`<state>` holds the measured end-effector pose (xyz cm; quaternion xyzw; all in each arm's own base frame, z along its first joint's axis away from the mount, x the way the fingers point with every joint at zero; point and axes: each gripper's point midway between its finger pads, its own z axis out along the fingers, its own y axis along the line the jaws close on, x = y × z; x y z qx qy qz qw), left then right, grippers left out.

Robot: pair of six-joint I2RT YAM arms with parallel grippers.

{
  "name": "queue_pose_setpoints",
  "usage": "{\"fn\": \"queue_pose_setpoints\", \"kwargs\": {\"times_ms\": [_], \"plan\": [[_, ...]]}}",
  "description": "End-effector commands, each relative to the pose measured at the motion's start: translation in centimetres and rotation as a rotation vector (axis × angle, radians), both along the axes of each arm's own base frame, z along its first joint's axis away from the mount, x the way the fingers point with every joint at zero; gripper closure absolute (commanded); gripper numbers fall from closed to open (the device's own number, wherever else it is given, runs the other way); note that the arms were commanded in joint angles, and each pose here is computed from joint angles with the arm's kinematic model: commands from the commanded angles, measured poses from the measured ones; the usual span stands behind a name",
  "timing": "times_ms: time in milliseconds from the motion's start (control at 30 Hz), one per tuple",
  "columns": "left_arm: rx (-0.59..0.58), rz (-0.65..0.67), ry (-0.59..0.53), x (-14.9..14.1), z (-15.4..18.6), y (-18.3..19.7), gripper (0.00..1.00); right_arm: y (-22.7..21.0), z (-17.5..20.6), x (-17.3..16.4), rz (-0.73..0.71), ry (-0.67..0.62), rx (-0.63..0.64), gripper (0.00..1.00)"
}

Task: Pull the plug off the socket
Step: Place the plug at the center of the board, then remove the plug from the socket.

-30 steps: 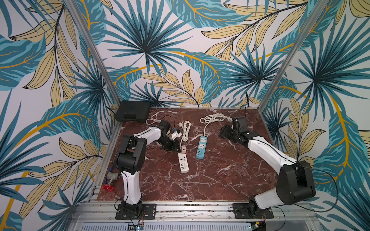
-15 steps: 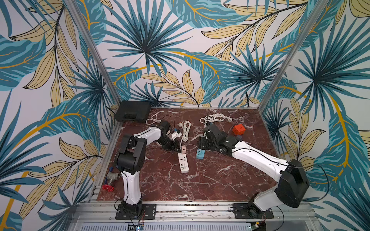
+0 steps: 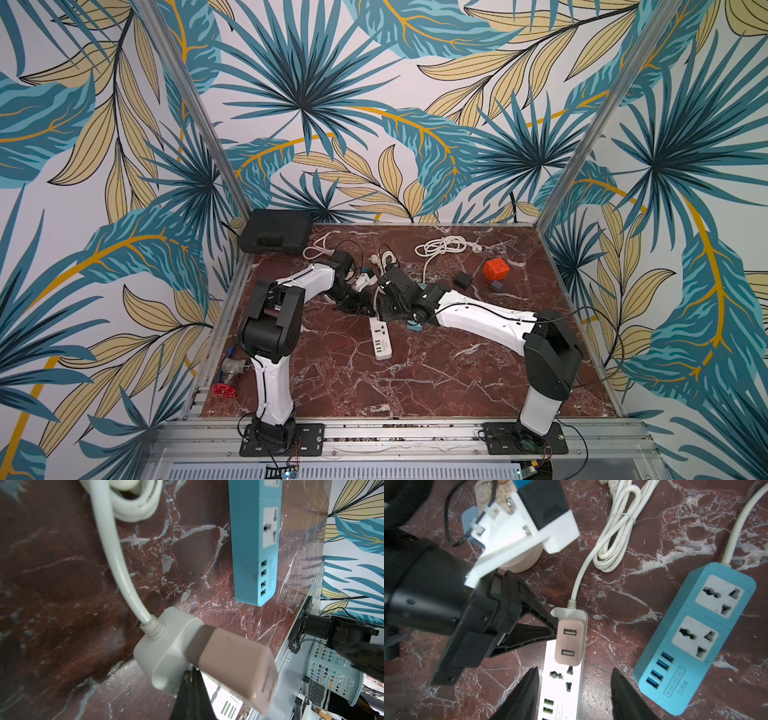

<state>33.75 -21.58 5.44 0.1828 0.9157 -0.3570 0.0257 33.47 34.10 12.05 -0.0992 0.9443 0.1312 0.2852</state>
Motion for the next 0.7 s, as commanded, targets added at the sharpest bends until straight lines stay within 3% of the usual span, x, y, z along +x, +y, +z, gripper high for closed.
{"fn": "queue_pose_setpoints", "kwargs": {"times_ms": [0, 233, 667], "plan": [[0.017, -0.002, 0.011, -0.1, -1.1, 0.3, 1.0, 0.5, -1.1, 0.3, 0.001, 0.014, -0.015, 0.42], [0.016, -0.003, 0.013, -0.1, -1.1, 0.3, 1.0, 1.3, -2.3, 0.3, 0.017, 0.029, -0.043, 0.43], [0.016, -0.003, 0.013, -0.1, -1.1, 0.3, 1.0, 1.9, -3.0, -0.4, -0.001, -0.006, -0.086, 0.54]]}}
